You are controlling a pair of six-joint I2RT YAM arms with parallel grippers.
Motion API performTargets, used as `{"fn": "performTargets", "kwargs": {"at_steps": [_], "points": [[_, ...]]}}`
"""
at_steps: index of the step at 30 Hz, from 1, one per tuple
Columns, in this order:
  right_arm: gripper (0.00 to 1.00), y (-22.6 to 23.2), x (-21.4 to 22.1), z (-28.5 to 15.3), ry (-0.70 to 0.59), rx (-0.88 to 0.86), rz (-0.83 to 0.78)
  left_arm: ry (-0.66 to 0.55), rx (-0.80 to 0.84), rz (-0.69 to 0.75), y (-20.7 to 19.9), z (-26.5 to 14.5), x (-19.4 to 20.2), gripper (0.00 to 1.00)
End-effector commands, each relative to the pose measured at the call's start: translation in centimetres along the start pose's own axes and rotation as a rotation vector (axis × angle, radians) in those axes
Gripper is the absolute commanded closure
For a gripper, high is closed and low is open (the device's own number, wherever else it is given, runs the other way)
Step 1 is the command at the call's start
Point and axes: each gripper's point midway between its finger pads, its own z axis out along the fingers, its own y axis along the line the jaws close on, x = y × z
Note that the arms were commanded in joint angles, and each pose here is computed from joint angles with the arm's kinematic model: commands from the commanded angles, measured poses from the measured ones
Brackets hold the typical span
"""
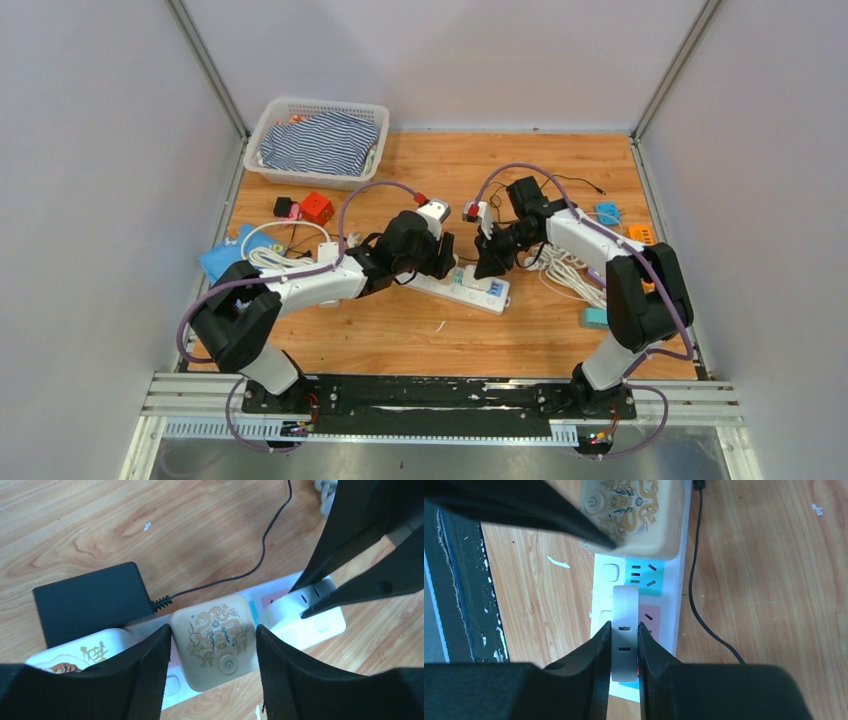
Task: Pull the plug off the socket
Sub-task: Remove the plug from the socket.
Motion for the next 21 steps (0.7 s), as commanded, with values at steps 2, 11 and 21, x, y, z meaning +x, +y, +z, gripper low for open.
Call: {"fn": "performTargets", "kwargs": {"at_steps": [2,11,21], "points": [[1.0,2.5,-1.8,-0.9,-0.09,-0.081,-0.067,0.019,-0.012,0.004,0.1,0.6,1.0,0.48],[1.0,0.9,-1.9,-0.8,-0.05,0.094,-0.138,0.036,0.016,0.003,-0.4,0.9,1.4,0.58],[1.0,-1.8,-1.8,-2.2,-0.058,0.24,-0.102,-0.002,0.088,0.02,-1.9,0.0,-0.6,0.36]]}}
